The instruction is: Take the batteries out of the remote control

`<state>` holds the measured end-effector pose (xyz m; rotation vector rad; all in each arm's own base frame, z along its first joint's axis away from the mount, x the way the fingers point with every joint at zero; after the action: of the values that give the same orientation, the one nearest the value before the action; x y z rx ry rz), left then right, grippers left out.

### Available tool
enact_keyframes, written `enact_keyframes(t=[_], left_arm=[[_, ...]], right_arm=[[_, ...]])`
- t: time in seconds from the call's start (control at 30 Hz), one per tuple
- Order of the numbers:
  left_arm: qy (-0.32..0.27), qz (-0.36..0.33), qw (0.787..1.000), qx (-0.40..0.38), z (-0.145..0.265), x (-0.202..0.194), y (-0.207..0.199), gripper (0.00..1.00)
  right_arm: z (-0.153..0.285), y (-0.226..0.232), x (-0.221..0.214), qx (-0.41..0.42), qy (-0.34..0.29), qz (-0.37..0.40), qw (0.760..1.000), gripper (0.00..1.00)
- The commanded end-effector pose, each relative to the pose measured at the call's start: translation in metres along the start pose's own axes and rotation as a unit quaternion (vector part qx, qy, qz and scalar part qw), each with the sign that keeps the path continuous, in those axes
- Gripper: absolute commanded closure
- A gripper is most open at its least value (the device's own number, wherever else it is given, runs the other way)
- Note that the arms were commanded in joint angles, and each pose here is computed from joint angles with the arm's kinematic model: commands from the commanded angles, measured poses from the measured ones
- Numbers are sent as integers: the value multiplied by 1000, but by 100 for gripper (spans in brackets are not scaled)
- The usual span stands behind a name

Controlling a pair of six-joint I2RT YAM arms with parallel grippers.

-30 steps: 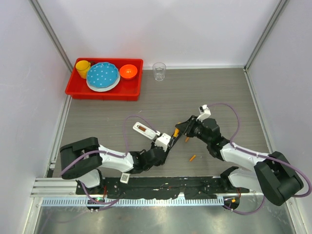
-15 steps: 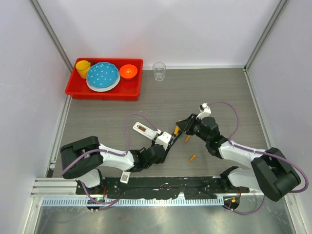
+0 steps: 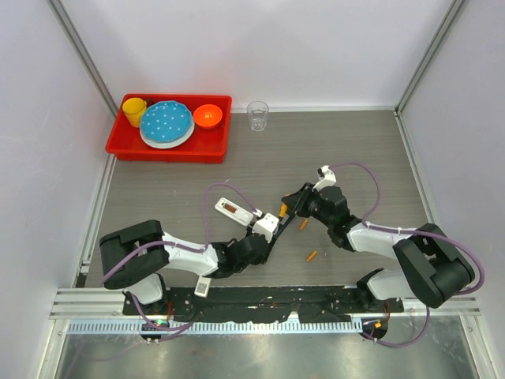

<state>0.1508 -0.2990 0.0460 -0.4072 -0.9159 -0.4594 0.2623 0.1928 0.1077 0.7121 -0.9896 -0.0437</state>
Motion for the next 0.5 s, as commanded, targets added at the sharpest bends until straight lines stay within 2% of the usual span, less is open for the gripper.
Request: enact_keyframes(t=[0.0, 0.2, 0.47], left_arm=[[110, -29, 993, 22, 5, -55, 23, 85], [109, -28, 993, 24, 5, -53, 23, 87], [110, -26, 993, 22, 2, -56, 22, 89]], right_arm=[[-5, 12, 16, 27, -27, 11, 999, 99], [-4, 16, 8, 46, -7, 1, 999, 99], [3, 36, 1, 99, 13, -48, 994, 99]])
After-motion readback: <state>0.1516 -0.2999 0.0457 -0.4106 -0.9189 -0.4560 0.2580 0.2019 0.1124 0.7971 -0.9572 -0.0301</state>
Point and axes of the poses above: each gripper's point midway between its finger pads, its own z axis back along the fingers, its own y axis along the line the jaws close on, x = y × z, the point moved 5 cm from there along z, back along the fingers, and after that the axes turned 6 degrees about z, right-handed, at the moved point
